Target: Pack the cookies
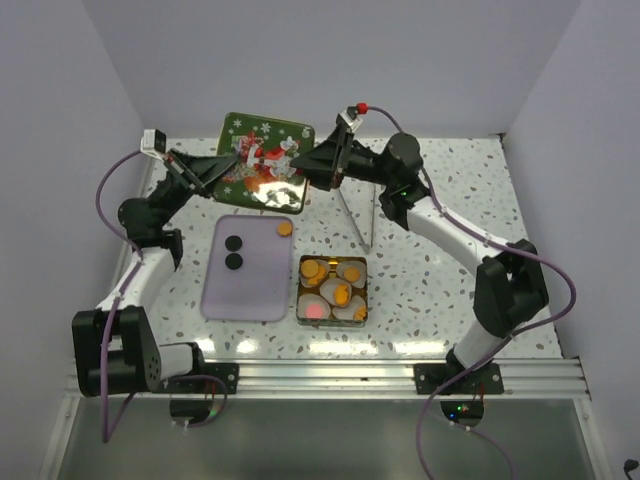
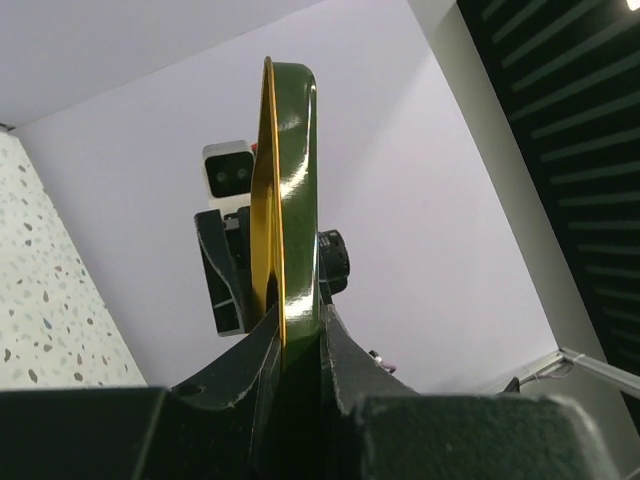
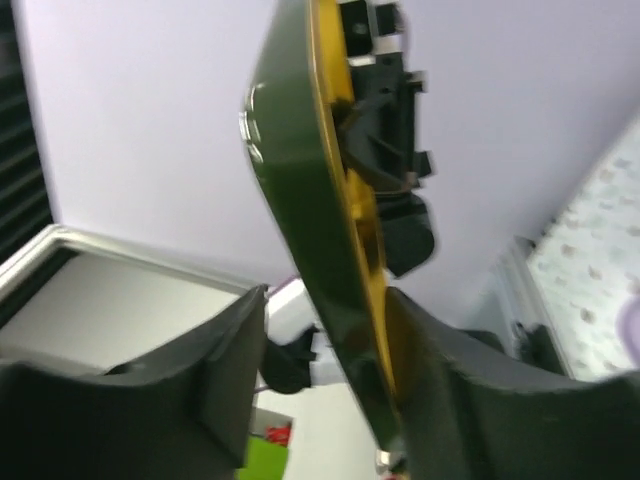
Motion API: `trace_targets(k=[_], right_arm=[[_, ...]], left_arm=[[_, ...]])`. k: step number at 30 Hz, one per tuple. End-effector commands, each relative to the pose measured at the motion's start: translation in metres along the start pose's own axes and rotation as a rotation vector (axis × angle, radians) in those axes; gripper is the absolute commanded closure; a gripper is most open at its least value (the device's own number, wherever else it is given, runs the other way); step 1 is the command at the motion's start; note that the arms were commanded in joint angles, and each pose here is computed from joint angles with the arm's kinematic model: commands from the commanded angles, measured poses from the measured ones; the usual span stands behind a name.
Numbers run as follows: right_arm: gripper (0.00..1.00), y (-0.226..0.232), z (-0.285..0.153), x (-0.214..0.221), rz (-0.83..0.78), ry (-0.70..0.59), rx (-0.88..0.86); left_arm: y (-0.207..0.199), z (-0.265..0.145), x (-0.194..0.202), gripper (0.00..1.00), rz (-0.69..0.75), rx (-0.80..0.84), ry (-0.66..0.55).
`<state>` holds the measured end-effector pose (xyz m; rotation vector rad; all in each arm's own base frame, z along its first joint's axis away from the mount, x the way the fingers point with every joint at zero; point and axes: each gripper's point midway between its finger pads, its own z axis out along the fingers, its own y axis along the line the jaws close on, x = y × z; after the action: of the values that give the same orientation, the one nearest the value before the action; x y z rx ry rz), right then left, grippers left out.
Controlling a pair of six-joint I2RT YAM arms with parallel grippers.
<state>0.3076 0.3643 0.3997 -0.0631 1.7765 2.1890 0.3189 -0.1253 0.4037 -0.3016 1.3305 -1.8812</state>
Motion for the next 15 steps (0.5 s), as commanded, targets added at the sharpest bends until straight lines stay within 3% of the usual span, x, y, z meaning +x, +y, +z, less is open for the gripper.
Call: trace_targets(k=[1, 2, 4, 7, 10, 11, 14, 15], right_arm=[[0.51, -0.008, -0.013, 0.014, -0.065, 0.019, 0.15], [0.56, -0.011, -0.015, 0.013, -0.101, 0.01, 0.176], [0.61, -0.026, -0.02, 0.016, -0.083, 0.013, 0.237], [0.65, -0.043, -0.028, 0.021, -0.052, 0.008, 0.31], [0.67, -0.057, -0.036, 0.027, -0.051, 0.011, 0.367], [0.68, -0.064, -0.04, 0.031, -0.034, 0.015, 0.382], [0.69, -0.075, -0.048, 0.039, -0.02, 0.021, 0.403], [0.69, -0.074, -0.051, 0.043, -0.023, 0.025, 0.406]], left_arm=[[0.036, -0.01, 0.006, 0.88, 0.012, -0.122, -0.006], [0.046, -0.012, 0.013, 0.84, 0.029, -0.155, 0.013], [0.07, -0.019, 0.021, 0.81, -0.025, -0.265, 0.024], [0.092, -0.026, 0.036, 0.74, 0.022, -0.368, 0.067], [0.119, -0.041, 0.054, 0.58, -0.001, -0.48, 0.108], [0.123, -0.043, 0.061, 0.43, 0.017, -0.491, 0.131], [0.139, -0.054, 0.078, 0.24, 0.028, -0.554, 0.196], [0.142, -0.058, 0.082, 0.21, 0.033, -0.574, 0.21]])
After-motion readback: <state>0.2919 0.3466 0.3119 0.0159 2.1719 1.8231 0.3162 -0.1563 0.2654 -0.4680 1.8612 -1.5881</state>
